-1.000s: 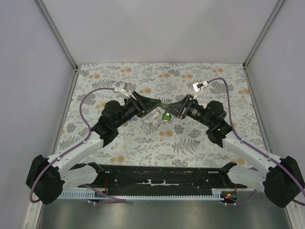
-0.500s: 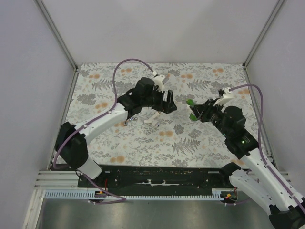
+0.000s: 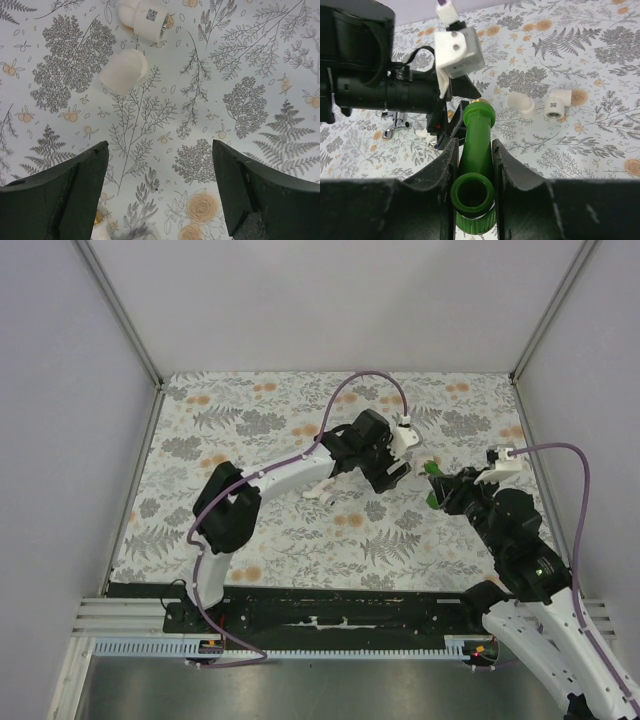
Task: Install the water faucets
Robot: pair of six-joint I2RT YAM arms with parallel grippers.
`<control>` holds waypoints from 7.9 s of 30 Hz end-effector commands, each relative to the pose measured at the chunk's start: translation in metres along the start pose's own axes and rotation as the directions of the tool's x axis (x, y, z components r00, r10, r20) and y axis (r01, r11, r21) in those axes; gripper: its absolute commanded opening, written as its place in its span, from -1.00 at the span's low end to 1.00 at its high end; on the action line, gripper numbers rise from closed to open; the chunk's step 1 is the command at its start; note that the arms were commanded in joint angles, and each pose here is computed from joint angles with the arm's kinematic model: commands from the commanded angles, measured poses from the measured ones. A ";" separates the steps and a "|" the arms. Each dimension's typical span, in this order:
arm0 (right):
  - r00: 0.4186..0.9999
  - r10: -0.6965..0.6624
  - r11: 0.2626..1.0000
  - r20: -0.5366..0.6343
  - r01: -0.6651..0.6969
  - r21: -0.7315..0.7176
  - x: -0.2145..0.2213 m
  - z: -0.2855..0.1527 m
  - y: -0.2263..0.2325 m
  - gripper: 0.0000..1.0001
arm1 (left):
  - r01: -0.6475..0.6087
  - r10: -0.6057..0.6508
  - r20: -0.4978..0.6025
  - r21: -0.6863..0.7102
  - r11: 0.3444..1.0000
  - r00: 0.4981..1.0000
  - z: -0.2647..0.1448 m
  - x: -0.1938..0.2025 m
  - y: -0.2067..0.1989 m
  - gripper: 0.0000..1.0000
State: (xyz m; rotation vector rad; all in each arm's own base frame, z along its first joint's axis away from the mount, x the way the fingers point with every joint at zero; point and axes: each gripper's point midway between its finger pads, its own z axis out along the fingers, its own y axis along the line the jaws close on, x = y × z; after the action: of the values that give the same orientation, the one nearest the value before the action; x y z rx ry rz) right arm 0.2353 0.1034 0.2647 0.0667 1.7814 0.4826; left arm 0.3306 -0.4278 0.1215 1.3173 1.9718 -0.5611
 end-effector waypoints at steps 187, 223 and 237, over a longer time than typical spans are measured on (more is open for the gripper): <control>0.634 -0.196 0.074 0.749 0.771 -0.633 -0.071 0.007 0.218 -1.00 | 0.448 -0.907 0.186 0.821 0.355 0.379 -0.366 -0.074 -0.054 -0.96; 0.649 -0.224 -0.014 0.727 0.744 -0.668 -0.061 -0.001 0.220 -1.00 | 0.470 -0.850 0.136 0.783 0.407 0.509 -0.362 -0.073 -0.075 -0.96; 0.717 -0.258 0.027 0.648 0.675 -0.737 -0.054 0.002 0.218 -1.00 | 0.481 -0.783 0.238 0.677 0.558 0.574 -0.339 -0.066 -0.068 -0.96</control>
State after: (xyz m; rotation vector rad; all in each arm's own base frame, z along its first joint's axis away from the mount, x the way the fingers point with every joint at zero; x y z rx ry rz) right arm 0.2103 0.2824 0.3893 -1.3002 0.6881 0.8958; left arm 0.1859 -0.2578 0.3896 0.3496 1.8912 -1.8738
